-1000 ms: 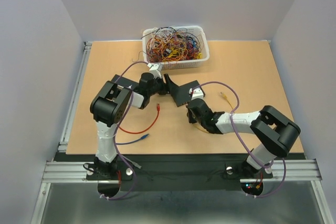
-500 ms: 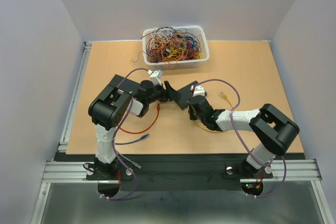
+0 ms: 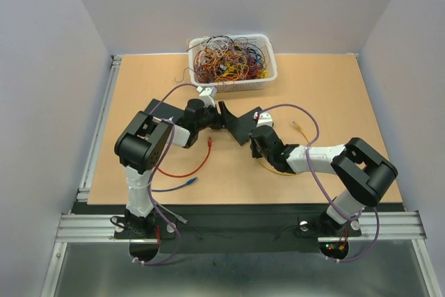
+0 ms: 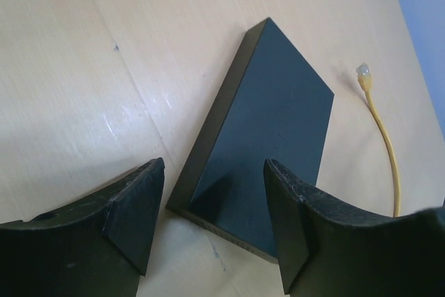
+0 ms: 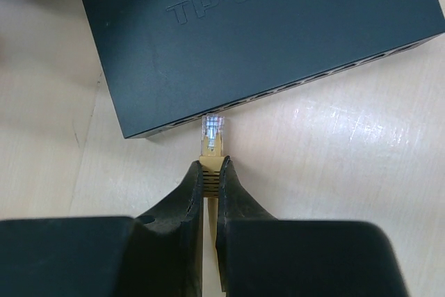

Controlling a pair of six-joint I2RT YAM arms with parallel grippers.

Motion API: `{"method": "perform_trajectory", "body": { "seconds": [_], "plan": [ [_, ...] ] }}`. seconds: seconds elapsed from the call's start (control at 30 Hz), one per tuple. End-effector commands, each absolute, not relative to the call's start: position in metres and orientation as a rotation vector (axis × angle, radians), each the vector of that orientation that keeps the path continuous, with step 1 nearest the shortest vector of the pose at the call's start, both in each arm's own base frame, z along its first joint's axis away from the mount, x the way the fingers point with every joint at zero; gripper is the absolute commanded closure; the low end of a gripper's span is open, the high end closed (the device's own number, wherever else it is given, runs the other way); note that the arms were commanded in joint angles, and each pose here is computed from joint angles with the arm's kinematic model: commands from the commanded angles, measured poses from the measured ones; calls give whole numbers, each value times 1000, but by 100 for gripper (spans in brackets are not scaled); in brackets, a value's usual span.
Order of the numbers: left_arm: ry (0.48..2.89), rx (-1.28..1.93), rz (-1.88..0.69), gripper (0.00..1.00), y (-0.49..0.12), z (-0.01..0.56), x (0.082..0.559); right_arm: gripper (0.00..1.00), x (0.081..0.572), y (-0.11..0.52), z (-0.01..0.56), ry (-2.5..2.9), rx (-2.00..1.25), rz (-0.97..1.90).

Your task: Insert the plug into the switch port

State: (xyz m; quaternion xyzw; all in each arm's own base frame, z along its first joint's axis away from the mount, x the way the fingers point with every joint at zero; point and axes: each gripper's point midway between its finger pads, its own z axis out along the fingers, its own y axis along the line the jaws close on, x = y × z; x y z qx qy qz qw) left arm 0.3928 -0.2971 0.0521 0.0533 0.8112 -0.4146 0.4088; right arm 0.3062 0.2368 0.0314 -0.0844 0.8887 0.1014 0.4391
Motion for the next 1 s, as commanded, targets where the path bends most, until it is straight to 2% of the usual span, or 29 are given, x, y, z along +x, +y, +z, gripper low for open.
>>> {"method": "perform_trajectory", "body": {
  "seconds": [0.0, 0.27, 0.97],
  "plan": [
    [1930, 204, -1018, 30, -300, 91, 419, 100, 319, 238, 55, 2131, -163, 277],
    [1888, 305, -1050, 30, -313, 95, 428, 99, 323, 244, 56, 2131, -178, 282],
    [1888, 477, -1132, 30, -346, 69, 411, 100, 328, 258, 56, 2137, -217, 316]
  ]
}}
